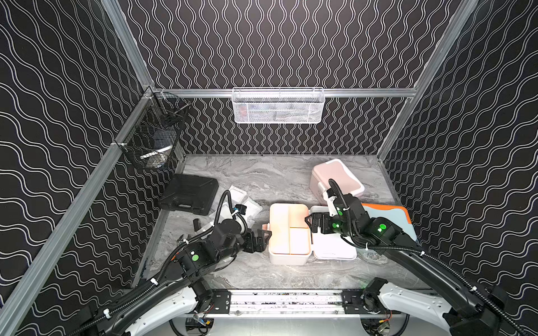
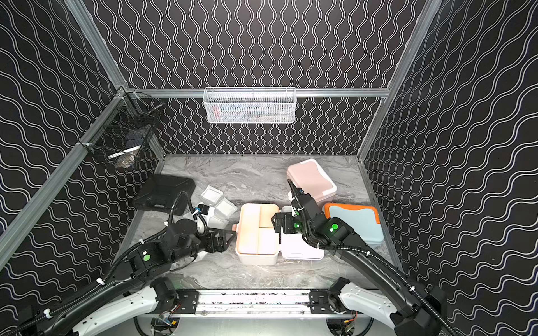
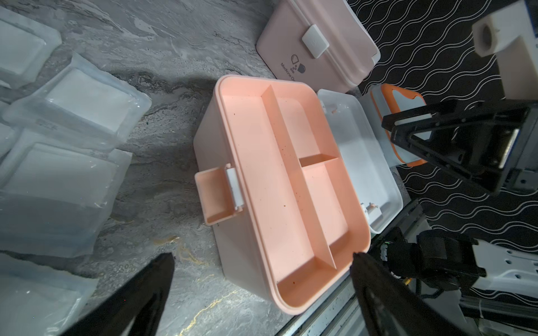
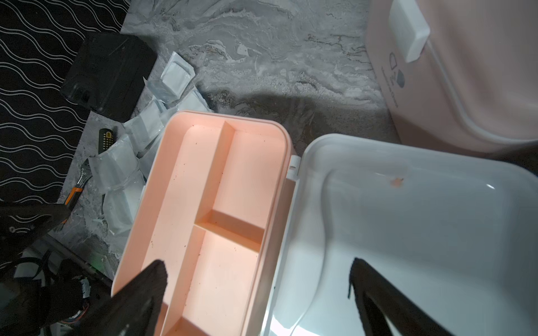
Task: Open first aid kits and take out gauze
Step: Pick up the compartment layer from the first aid kit.
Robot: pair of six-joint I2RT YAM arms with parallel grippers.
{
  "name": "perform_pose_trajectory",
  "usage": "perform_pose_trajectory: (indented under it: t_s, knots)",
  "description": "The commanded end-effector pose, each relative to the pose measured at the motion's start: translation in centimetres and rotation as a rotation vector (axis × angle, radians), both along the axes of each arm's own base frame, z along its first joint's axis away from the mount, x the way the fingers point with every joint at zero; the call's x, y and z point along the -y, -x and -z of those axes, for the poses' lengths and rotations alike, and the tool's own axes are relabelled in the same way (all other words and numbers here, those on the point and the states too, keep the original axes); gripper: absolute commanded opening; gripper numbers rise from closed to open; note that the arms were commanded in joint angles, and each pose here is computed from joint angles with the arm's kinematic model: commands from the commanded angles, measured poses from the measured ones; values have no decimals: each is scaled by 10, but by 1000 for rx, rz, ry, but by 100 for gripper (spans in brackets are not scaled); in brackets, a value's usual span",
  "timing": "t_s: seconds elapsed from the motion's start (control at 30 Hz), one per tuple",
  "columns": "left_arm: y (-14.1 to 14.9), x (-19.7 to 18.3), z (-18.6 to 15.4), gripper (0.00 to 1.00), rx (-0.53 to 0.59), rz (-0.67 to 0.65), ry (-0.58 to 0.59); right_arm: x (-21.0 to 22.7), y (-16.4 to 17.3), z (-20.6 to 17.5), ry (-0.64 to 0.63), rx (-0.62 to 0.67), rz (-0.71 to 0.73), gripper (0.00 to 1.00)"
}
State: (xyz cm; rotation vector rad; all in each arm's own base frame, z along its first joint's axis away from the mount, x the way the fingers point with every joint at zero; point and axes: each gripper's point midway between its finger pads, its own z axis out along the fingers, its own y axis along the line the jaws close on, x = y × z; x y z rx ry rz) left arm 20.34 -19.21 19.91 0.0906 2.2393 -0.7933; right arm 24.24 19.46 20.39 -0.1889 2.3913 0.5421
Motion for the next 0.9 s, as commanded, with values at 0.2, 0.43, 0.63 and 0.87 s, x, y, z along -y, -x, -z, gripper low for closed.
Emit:
perform_pose_trajectory:
  t_s: [0.2,0.43,0.63,0.87]
  knots:
    - [-16,7,-11,99,85,2,-17,-24,-22,-9,-45,54,-63,100]
    - [-15,13,-5,99,46,10,21,-46,-25,-8,-92,0,-120,98]
    - [-14,33,-5,99,-29,83,155,-74,-24,-7,-100,-82,-163,91]
    - [-4,25,-9,99,-65,94,214,-102,-19,-12,-24,-149,-165,85]
